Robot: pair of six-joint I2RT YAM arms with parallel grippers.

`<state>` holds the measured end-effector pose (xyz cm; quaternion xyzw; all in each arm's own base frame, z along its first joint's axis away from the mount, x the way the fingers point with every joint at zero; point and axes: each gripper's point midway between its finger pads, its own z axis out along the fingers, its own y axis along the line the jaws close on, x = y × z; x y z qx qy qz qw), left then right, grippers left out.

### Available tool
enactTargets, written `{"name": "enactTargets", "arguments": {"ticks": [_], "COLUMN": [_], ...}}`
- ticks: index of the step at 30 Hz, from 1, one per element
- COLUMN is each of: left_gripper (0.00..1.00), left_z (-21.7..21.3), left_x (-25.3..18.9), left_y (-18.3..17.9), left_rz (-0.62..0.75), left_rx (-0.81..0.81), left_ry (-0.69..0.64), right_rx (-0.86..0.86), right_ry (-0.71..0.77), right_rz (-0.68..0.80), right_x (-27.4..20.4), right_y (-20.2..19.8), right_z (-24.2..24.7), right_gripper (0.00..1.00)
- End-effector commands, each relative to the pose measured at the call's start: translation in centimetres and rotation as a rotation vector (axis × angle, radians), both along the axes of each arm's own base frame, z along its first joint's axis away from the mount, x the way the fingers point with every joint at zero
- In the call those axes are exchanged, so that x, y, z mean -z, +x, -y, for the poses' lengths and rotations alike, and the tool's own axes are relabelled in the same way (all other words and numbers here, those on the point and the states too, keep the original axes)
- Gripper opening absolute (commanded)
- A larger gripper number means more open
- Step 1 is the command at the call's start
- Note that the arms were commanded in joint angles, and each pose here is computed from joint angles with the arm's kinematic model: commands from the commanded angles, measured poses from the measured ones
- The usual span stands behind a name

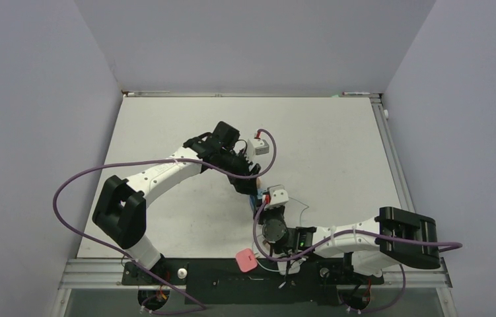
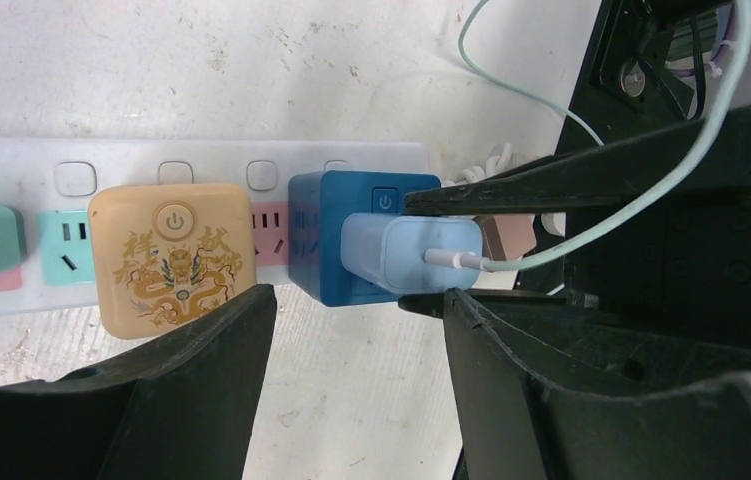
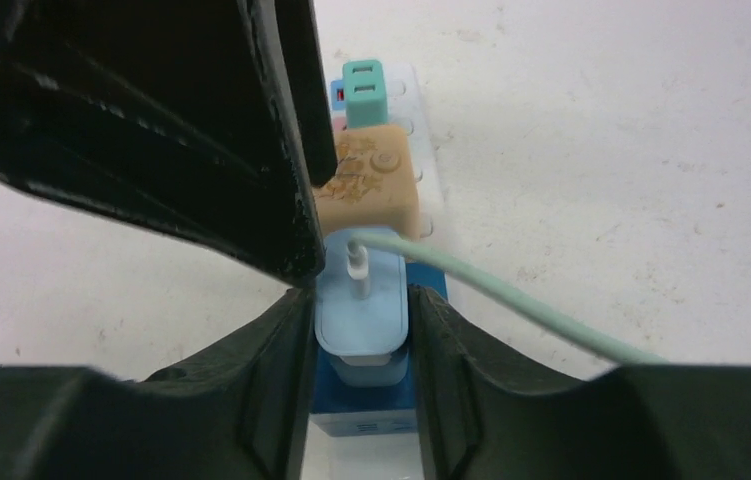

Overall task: Insert the plug
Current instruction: Insert the plug into the socket.

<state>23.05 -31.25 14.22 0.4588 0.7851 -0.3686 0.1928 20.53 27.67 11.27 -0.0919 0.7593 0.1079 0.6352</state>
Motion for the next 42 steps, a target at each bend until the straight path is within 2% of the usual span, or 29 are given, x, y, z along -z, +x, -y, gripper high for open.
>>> {"name": "enactTargets", "arguments": {"ticks": [1,8,9,10,11,12,13,19,24,28,32,34,39,42], "left_gripper": [0.6,0.6,0.61,0.61,0.61,0.61,0.61,0.61,0.61,0.61,0.61,0.61,0.61,0.61], "left_z": [0.0,-1.9,-2.1,-2.3,-2.5,-2.6,-2.8,-3.2,-3.6,-4.1,-4.5,-4.7,-5.3,-5.5], "left_x": [-1.6,-2.1,-2.2,-2.4,-2.5,-2.7,-2.8,-2.8,-2.0,-2.2,-2.3,-2.3,-2.4,-2.7], "left_y": [0.8,1.2,1.2,1.2,1.2,1.2,1.1,1.3,2.1,2.5,2.8,2.9,3.3,3.6], "left_rz": [0.033,0.04,0.042,0.046,0.048,0.052,0.055,0.062,0.059,0.067,0.068,0.069,0.075,0.084], "left_rx": [0.002,-0.036,-0.038,-0.041,-0.041,-0.042,-0.045,-0.053,-0.073,-0.082,-0.092,-0.096,-0.108,-0.116], "left_ry": [-0.025,-0.015,-0.014,-0.015,-0.015,-0.016,-0.017,-0.011,0.012,0.015,0.02,0.02,0.03,0.031], "right_rx": [-0.155,-0.174,-0.183,-0.191,-0.199,-0.212,-0.223,-0.322,-0.492,-0.528,-0.601,-0.624,-0.589,-0.562], "right_ry": [-0.351,-0.332,-0.325,-0.32,-0.312,-0.299,-0.291,-0.212,-0.137,-0.08,0.003,-0.001,-0.064,-0.045], "right_rz": [-0.186,-0.156,-0.156,-0.159,-0.162,-0.169,-0.176,-0.231,-0.301,-0.381,-0.419,-0.433,-0.454,-0.508], "right_x": [8.6,5.2,4.6,4.2,3.6,3.1,2.6,0.0,-1.4,-1.6,-1.7,-0.9,1.4,2.8], "right_y": [-3.3,-2.6,-2.6,-2.7,-2.8,-3.0,-3.2,-4.9,-7.7,-9.4,-10.9,-11.2,-10.0,-8.3], "right_z": [3.5,2.0,1.8,1.7,1.6,1.4,1.3,0.4,-0.6,0.1,-0.9,-1.5,-2.5,-2.2], "right_gripper": [0.42,0.71,0.76,0.88,0.95,0.96,0.9,0.9,0.98,0.83,0.63,0.51,0.18,0.09]}}
